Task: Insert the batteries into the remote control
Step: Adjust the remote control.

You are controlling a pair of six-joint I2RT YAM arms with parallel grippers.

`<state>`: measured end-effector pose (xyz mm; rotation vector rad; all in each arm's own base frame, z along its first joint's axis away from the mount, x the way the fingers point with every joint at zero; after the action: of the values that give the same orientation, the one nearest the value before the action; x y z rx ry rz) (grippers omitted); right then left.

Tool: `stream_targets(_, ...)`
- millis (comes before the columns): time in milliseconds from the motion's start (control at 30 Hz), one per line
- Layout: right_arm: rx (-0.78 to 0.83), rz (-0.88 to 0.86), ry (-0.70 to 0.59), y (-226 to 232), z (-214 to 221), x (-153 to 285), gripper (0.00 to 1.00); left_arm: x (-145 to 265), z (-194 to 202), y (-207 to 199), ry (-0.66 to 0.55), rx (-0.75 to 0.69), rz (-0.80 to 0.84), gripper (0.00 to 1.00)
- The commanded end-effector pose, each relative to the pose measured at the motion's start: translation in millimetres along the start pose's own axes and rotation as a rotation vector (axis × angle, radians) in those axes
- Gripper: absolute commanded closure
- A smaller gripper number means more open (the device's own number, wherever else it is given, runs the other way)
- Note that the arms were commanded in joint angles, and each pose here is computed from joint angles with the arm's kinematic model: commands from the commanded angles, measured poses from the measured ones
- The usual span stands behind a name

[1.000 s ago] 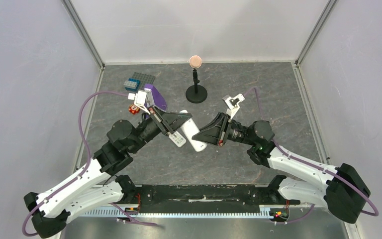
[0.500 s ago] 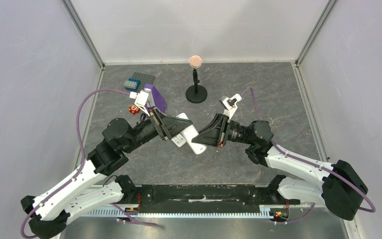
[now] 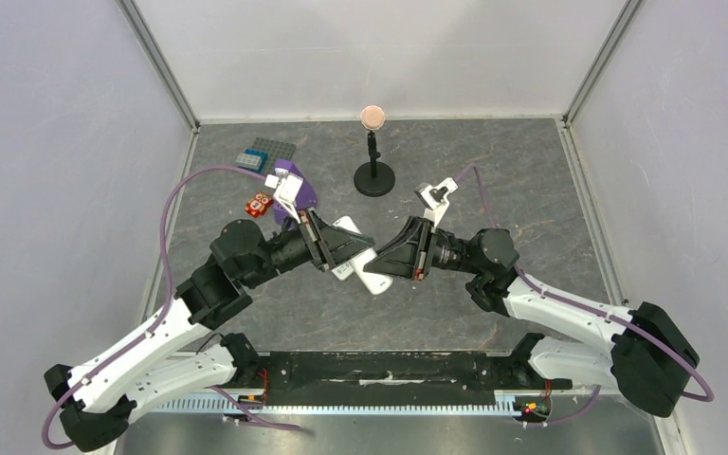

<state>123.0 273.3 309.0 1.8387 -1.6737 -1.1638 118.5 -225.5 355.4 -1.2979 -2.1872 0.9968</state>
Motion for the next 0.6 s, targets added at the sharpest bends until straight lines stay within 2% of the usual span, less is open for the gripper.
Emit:
stream_targets(0,0.043,-0.047,-0.035,13.2,-15.3,-5.8,1.0,12.1,-18.3,-18.4,-0.079,-0.057,0.051,0.72)
stream_targets(33,0.044,-0.048,-0.034,13.3,-15.4,-6.1,1.0,11.9,-17.9,-18.2,-0.079,-0.057,0.053,0.8)
stream_targets(67,0.044,-0.046,-0.035,12.6,-16.0,-6.3,0.97,11.2,-17.8,-17.3,-0.082,-0.054,0.052,0.92)
stream_targets(100,0.045,-0.045,-0.038,12.5,-16.2,-6.1,0.84,10.7,-17.1,-16.1,-0.084,-0.052,0.05,0.98)
stream_targets(167,0.059,-0.031,-0.062,10.5,-17.0,-3.8,0.53,10.7,-18.1,-13.3,-0.108,-0.054,0.042,0.98)
stream_targets(233,0.081,0.028,-0.102,4.5,-19.4,-0.2,0.32,12.0,-21.2,-8.4,-0.149,-0.073,0.017,0.98)
stream_targets(267,0.099,0.084,-0.125,-0.1,-21.8,1.9,0.25,13.7,-23.9,-4.2,-0.18,-0.089,-0.009,0.98)
stream_targets(333,0.126,0.226,-0.157,-12.0,-27.5,6.2,0.19,17.1,-28.0,7.5,-0.243,-0.12,-0.075,0.98)
stream_targets(400,0.142,0.38,-0.203,-22.3,-34.6,13.7,0.18,19.5,-30.3,21.4,-0.306,-0.141,-0.14,0.98)
stream_targets(500,0.117,0.561,-0.262,-35.2,-41.4,25.6,0.22,19.7,-32.2,34.2,-0.388,-0.162,-0.167,0.98)
stream_targets(567,0.072,0.587,-0.273,-37.5,-39.6,27.9,0.3,18.3,-31.2,42.1,-0.426,-0.174,-0.174,0.98)
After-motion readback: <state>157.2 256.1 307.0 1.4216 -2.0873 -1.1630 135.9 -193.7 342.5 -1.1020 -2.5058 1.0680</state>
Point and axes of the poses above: each gripper's point midway between its finger pads, its own x axis back along the fingers, its own y axis along the line the jaws close on, z = x × y, the point moved 6 cm from there along x, back along the fingers, and after that the axes turned 2 degrees about -x, right-handed, at the moved point
